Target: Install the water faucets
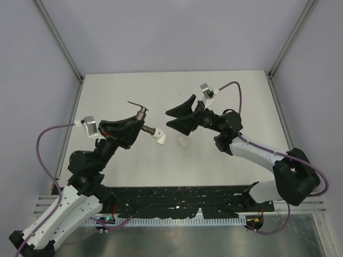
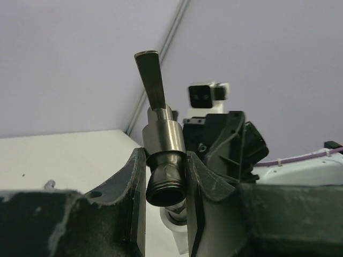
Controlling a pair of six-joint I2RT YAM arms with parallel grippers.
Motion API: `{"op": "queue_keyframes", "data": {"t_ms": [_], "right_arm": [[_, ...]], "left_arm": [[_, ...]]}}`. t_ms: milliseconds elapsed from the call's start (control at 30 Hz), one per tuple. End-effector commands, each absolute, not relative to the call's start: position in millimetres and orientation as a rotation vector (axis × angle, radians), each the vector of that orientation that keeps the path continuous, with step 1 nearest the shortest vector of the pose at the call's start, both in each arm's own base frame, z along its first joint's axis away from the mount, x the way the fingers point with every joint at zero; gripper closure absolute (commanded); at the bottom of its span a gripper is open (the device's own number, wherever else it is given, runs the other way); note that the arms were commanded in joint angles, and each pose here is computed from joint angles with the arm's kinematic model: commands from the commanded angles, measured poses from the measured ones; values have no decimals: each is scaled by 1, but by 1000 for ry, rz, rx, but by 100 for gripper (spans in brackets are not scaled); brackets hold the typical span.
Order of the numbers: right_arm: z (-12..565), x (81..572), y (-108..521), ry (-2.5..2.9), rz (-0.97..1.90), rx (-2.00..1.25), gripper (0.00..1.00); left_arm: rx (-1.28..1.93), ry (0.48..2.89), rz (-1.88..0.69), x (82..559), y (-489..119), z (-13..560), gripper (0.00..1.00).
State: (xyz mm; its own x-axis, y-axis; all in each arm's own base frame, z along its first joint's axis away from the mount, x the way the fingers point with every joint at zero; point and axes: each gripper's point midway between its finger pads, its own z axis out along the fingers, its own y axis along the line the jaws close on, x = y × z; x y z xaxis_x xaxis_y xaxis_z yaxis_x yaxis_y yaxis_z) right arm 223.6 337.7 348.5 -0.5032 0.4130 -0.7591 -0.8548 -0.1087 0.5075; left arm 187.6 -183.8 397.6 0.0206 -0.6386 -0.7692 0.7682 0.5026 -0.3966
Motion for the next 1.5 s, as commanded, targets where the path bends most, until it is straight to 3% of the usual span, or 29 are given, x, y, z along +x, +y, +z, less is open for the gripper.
{"op": "queue_keyframes", "data": {"t_ms": [0,433,633,1067,1333,1400,1433,1467], "right_arm": [[369,222,324,1088,1420,-696,14],[359,189,324,901,564,-1044,10],[349,162,346,838,421,-1171,10],[329,178,366,797,71,-1142,12],[327,183,371,790,58,-1103,30],[331,182,372,799,105,-1087,46],[331,181,372,802,124,-1081,59],[335,181,371,813,172,-1062,65]], "left_arm": [[-4,1151,-1080,197,-168,412,100],[-299,1421,-1086,223,-162,387,100],[-355,1439,-1093,223,-158,383,100],[-353,1461,-1143,220,-165,381,100],[-320,1440,-1170,216,-168,386,100],[-306,1439,-1164,215,-168,385,100],[-288,1415,-1167,214,-168,389,100],[-272,1408,-1161,213,-168,389,100]]}}
